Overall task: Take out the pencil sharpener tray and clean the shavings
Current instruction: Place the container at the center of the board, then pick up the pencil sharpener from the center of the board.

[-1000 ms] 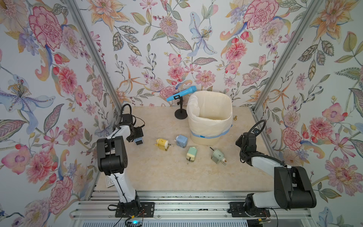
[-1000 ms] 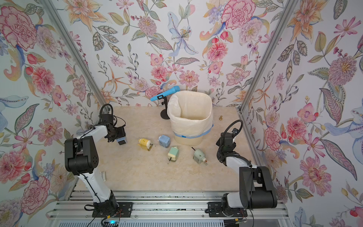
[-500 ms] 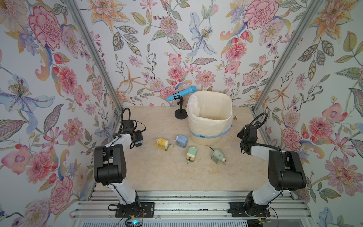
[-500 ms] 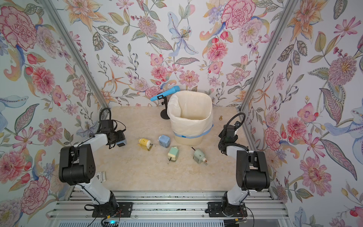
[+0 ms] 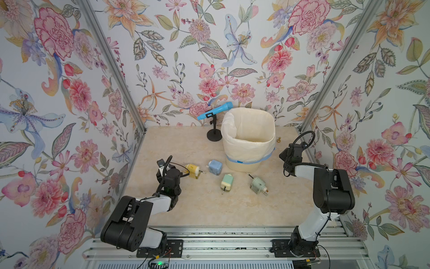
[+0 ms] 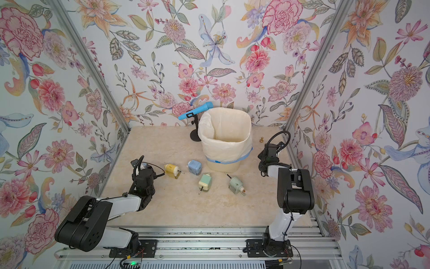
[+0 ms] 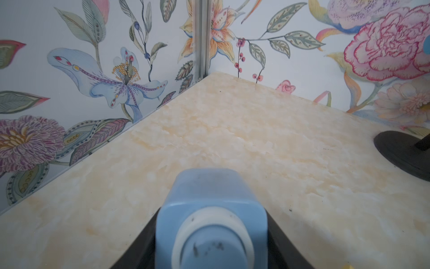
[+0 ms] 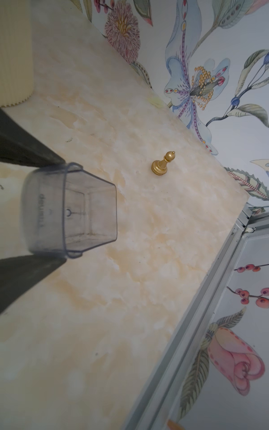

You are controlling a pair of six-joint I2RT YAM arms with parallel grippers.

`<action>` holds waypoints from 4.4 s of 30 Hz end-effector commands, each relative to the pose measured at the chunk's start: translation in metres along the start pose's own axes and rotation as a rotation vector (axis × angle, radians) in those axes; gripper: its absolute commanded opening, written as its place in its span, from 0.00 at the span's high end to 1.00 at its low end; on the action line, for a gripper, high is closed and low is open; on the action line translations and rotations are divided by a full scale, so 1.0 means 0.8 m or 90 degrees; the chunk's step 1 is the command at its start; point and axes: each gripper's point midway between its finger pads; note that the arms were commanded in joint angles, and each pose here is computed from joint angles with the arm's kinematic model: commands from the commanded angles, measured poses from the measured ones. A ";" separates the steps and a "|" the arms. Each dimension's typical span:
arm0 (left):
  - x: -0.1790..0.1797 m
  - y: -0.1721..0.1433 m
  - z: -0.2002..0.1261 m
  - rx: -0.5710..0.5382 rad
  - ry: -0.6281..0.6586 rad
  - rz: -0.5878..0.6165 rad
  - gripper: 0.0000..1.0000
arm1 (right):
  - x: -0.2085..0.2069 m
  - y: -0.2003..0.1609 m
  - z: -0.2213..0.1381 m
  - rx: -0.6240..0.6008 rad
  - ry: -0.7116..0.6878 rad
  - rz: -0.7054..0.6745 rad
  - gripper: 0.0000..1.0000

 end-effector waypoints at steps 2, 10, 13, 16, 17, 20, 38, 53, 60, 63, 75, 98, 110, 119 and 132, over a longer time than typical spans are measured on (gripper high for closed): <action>0.019 0.020 -0.025 -0.099 0.066 -0.064 0.78 | -0.005 -0.018 0.009 0.075 -0.044 0.002 0.60; 0.015 -0.012 -0.044 -0.091 0.045 -0.119 0.77 | -0.020 -0.059 -0.002 0.129 -0.124 -0.042 0.54; 0.014 -0.019 -0.048 -0.094 0.042 -0.125 0.77 | -0.030 -0.066 -0.011 0.132 -0.138 -0.033 0.53; 0.010 -0.033 -0.050 -0.086 0.040 -0.105 0.76 | -0.031 -0.072 -0.019 0.139 -0.131 -0.022 0.48; 0.009 -0.036 -0.051 -0.084 0.038 -0.105 0.75 | -0.029 -0.076 -0.022 0.144 -0.125 -0.019 0.45; 0.014 -0.046 -0.053 -0.076 0.036 -0.122 0.74 | -0.028 -0.088 -0.032 0.152 -0.121 -0.016 0.30; 0.034 -0.074 -0.064 -0.058 0.023 -0.116 0.49 | 0.012 -0.029 -0.134 0.017 0.020 -0.006 0.03; 0.032 -0.031 -0.093 -0.080 0.009 -0.124 0.00 | 0.019 0.016 -0.213 -0.075 0.094 -0.044 0.03; 0.061 0.005 -0.112 -0.082 0.045 -0.141 0.00 | 0.027 0.023 -0.246 -0.111 0.124 -0.083 0.03; 0.072 0.032 -0.123 -0.097 0.050 -0.153 0.00 | 0.037 0.025 -0.265 -0.126 0.145 -0.109 0.03; -0.008 0.123 -0.127 -0.075 -0.135 -0.063 0.00 | 0.145 -0.029 -0.408 -0.138 0.507 -0.311 0.30; -0.140 0.028 -0.082 0.206 -0.381 -0.027 0.00 | 0.250 -0.218 -0.399 0.228 0.522 -0.537 0.07; -0.108 0.027 -0.069 0.187 -0.294 0.005 0.00 | 0.247 -0.260 -0.374 0.383 0.312 -0.408 0.21; -0.103 0.017 -0.074 0.184 -0.307 0.008 0.00 | 0.257 -0.297 -0.326 0.385 0.210 -0.409 0.14; -0.104 0.003 -0.080 0.205 -0.331 0.048 0.00 | 0.255 -0.319 -0.299 0.394 0.151 -0.419 0.42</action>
Point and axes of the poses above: each gripper's point midway between its finger pads, its own z axis out along the fingers, its own x axis along the line the jaws close on, y = z × x, and after that the axes turned 6 degrees about -z, right-handed
